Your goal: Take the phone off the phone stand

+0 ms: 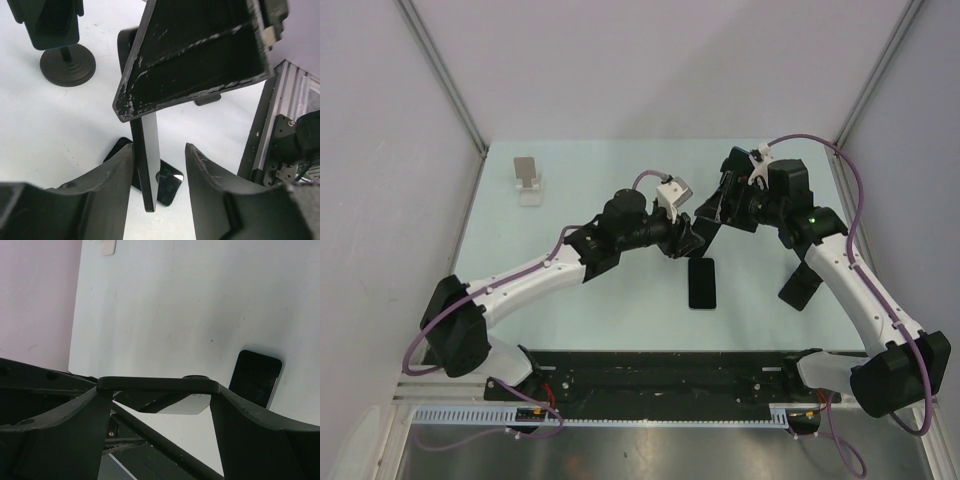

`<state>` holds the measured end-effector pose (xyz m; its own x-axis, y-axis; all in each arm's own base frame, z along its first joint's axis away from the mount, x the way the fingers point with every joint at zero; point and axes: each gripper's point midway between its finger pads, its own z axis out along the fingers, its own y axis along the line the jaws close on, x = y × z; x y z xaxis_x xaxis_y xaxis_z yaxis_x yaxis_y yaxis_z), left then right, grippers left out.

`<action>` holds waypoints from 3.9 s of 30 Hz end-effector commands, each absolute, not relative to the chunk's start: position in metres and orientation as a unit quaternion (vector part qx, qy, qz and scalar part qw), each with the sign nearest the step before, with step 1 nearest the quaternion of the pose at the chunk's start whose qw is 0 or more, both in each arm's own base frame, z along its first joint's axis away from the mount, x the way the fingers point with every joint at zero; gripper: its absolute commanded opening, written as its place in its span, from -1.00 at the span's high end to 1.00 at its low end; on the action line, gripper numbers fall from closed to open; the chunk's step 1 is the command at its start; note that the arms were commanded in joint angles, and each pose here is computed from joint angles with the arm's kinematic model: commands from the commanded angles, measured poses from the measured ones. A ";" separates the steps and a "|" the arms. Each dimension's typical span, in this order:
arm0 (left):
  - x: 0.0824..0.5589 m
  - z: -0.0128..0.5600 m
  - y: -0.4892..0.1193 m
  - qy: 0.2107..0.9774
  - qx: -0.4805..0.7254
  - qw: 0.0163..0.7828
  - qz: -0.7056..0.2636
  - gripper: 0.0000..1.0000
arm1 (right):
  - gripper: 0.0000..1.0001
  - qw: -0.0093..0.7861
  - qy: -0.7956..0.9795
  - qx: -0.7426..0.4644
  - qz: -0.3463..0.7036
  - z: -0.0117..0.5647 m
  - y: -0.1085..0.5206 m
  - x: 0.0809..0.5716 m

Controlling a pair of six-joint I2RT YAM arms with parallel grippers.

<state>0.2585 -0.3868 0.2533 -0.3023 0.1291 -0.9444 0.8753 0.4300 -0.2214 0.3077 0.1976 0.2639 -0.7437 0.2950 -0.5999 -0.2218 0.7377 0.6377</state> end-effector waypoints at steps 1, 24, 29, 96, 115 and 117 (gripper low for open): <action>0.263 0.251 -0.386 0.706 0.342 0.483 -0.389 0.03 | 1.00 0.391 0.829 -0.004 0.399 0.300 0.209 0.311; 0.251 0.204 -0.378 0.773 0.243 0.410 -0.419 1.00 | -0.40 0.387 0.841 -0.010 0.378 0.278 0.205 0.314; 0.248 0.182 -0.367 0.799 0.197 0.391 -0.412 1.00 | -0.95 0.400 0.847 -0.007 0.351 0.274 0.196 0.316; 0.249 0.042 -0.328 0.901 -0.046 0.210 -0.377 -0.63 | -1.00 0.367 0.901 0.010 0.232 0.182 0.148 0.293; 0.259 0.054 -0.331 0.903 -0.035 0.229 -0.362 -0.85 | -1.00 0.382 0.894 0.028 0.232 0.192 0.134 0.295; 0.262 0.060 -0.327 0.902 -0.035 0.241 -0.355 -0.90 | -1.00 0.390 0.893 0.039 0.221 0.198 0.125 0.294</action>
<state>0.2527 -0.3360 0.0453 -0.9110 -0.2176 -0.3504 0.0952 0.7157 -0.6919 0.2916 0.1380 0.1801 -0.7409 0.2154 -0.6361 -0.1120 0.8943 0.4332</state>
